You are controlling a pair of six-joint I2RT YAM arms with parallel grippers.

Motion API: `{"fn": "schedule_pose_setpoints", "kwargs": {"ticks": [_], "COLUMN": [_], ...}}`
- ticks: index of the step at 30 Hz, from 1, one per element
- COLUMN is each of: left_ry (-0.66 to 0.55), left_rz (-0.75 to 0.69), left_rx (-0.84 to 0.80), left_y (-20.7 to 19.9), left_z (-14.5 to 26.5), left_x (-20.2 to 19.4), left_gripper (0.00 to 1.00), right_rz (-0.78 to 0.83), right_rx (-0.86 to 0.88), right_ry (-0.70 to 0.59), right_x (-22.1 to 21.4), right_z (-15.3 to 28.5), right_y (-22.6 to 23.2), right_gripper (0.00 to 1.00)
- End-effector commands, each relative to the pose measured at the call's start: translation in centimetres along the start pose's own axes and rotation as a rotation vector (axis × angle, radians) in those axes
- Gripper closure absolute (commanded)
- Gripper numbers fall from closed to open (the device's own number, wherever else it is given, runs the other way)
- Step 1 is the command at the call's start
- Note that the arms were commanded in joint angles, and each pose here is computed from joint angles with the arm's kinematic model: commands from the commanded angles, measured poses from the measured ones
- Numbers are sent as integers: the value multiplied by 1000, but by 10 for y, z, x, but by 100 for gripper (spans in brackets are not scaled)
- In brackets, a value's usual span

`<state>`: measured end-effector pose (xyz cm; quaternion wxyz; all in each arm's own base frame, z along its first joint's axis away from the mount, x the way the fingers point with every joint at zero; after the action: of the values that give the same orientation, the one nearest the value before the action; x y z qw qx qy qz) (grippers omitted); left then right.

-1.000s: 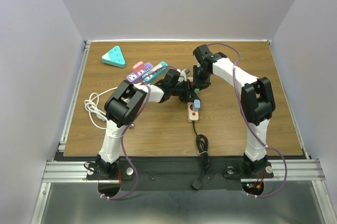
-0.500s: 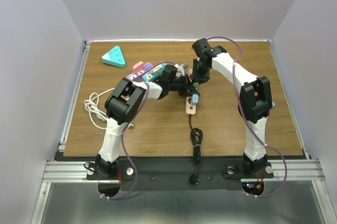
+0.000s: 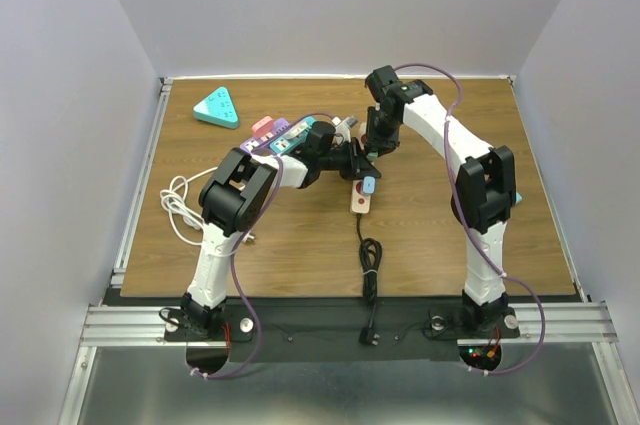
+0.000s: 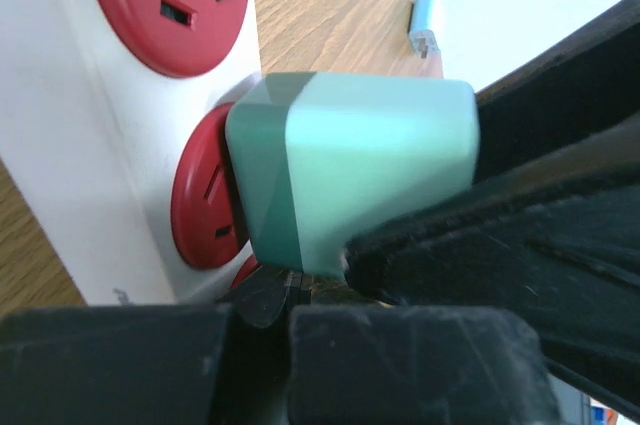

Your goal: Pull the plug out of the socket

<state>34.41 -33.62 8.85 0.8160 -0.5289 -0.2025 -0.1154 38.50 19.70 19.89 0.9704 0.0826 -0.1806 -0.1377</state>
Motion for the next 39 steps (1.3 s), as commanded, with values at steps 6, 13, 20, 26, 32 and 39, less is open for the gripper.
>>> {"fn": "schedule_pose_setpoints", "kwargs": {"ticks": [6, 13, 20, 26, 32, 39], "left_ry": [253, 250, 254, 258, 262, 261], "left_rz": [234, 230, 236, 241, 243, 243], "left_rx": [449, 444, 429, 418, 413, 411], "left_y": [111, 110, 109, 109, 108, 108], "left_z": [20, 19, 19, 18, 18, 18], "left_x": [-98, -96, -95, -95, -96, -95], "left_gripper": [100, 100, 100, 100, 100, 100], "right_rz": [-68, -56, -52, -42, -49, -54], "right_rx": [215, 112, 127, 96, 112, 135], "right_ry": [-300, -229, -99, -63, -30, -20], "right_x": [50, 35, 17, 13, 12, 15], "right_z": [114, 59, -5, -36, -51, -56], "right_y": [19, 2, 3, 0, 7, 13], "right_gripper": [99, 100, 99, 66, 25, 27]}}
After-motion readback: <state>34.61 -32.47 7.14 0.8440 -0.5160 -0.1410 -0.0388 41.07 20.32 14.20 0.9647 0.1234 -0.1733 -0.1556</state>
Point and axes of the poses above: each gripper's point midway between its finger pads, its own z axis back along the fingers, its own y axis along the line the jaws close on, x = y × z, the point moved 8 cm from there along z, back along the fingers, and after that the axes turned 8 degrees about -z, right-handed, at the moved point
